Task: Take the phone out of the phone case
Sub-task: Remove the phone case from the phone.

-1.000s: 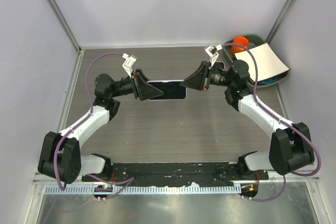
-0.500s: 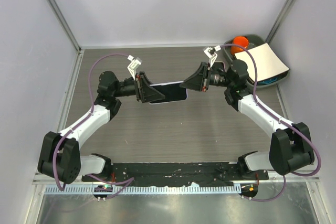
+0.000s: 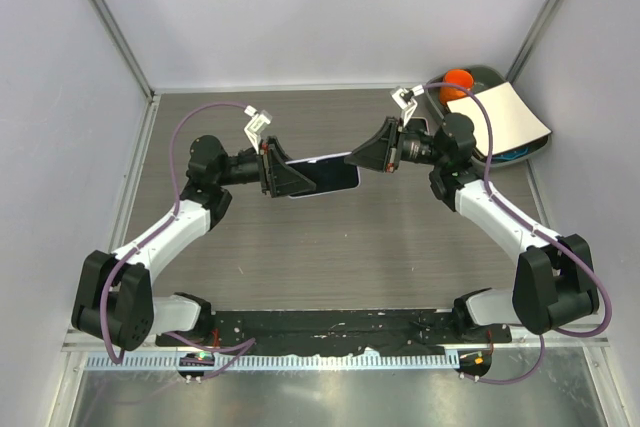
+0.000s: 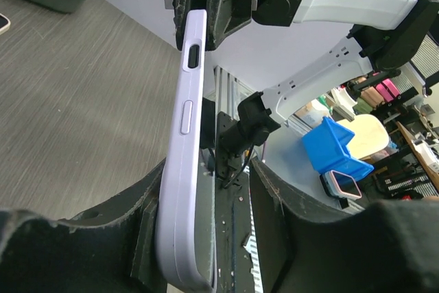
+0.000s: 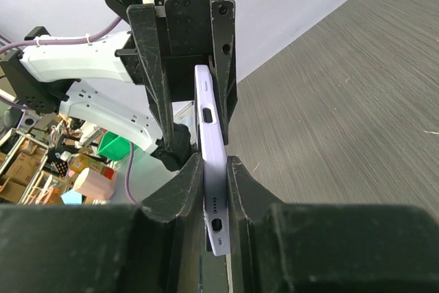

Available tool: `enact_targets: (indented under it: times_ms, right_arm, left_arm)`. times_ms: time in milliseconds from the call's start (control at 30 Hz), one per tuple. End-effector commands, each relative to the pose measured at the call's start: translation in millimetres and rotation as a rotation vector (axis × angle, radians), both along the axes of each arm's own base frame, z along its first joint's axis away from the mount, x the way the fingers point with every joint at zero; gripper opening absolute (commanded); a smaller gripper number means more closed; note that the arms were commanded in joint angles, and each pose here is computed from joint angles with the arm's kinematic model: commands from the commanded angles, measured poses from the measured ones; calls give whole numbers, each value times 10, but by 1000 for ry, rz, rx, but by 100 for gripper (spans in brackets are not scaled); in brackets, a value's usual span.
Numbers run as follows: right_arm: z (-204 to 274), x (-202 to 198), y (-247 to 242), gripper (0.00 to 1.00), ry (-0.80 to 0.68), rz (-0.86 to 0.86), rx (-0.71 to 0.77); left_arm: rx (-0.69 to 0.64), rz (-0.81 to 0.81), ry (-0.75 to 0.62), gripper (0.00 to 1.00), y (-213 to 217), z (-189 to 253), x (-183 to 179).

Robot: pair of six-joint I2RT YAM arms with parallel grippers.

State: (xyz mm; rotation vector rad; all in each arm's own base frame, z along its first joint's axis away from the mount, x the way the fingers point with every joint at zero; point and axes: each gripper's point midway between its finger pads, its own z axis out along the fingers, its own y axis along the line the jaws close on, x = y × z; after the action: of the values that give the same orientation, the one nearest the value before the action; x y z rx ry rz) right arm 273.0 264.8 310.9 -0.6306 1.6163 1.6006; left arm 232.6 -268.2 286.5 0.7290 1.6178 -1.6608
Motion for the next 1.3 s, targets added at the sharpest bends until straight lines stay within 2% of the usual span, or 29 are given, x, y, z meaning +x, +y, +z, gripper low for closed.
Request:
enact_targets:
  times_ms: [0, 100, 133, 167, 233, 267, 367, 533, 633, 700, 733, 800, 900, 967, 1033, 1100, 1267]
  right_arm:
    - [410, 121, -107, 1, -111, -103, 65]
    - [430, 136, -132, 1, -111, -115, 74]
    - [429, 140, -132, 1, -112, -116, 75]
    - [427, 137, -132, 1, -111, -115, 77]
    - [448, 127, -138, 1, -111, -109, 88]
    - [434, 120, -132, 1, -102, -104, 91]
    - [469, 94, -133, 1, -103, -97, 109]
    - [472, 75, -139, 1, -111, -98, 110]
    - [457, 87, -139, 1, -111, -103, 109]
    - [447, 91, -139, 1, -110, -104, 106]
    - [431, 95, -139, 1, -110, -105, 102]
    - [394, 82, -130, 1, -117, -92, 87]
    - [362, 43, -119, 2, -120, -58, 67]
    - [356, 19, -117, 5, -122, -38, 61]
    - [362, -36, -104, 20, -128, -3, 55]
    - [359, -86, -98, 29, -140, 26, 50]
    - [302, -164, -44, 37, -137, 79, 41]
  left_arm:
    - [-31, -21, -105, 48, 6, 271, -67]
    - [-31, -21, -104, 47, 6, 270, -67]
    - [-31, -20, -101, 43, 1, 265, -63]
    - [-31, -18, -102, 36, 4, 270, -58]
    - [-30, -11, -94, 33, 3, 270, -45]
    - [-30, -7, -94, 39, 1, 265, -35]
    - [-25, -4, -93, 48, 0, 238, -25]
    - [-26, 2, -93, 43, -1, 248, -13]
    - [-27, 5, -89, 46, -7, 252, -6]
    - [-31, 20, -90, 38, -3, 266, 15]
    - [-31, 23, -90, 17, -3, 268, 21]
    - [-37, 42, -88, 1, -3, 291, 48]
    - [-43, 56, -82, 1, 5, 317, 82]
    - [-48, 60, -83, 1, 13, 338, 88]
    - [-51, 58, -84, 0, 10, 352, 79]
    - [-52, 58, -83, 0, 14, 351, 78]
    - [-54, 54, -84, 0, 18, 374, 71]
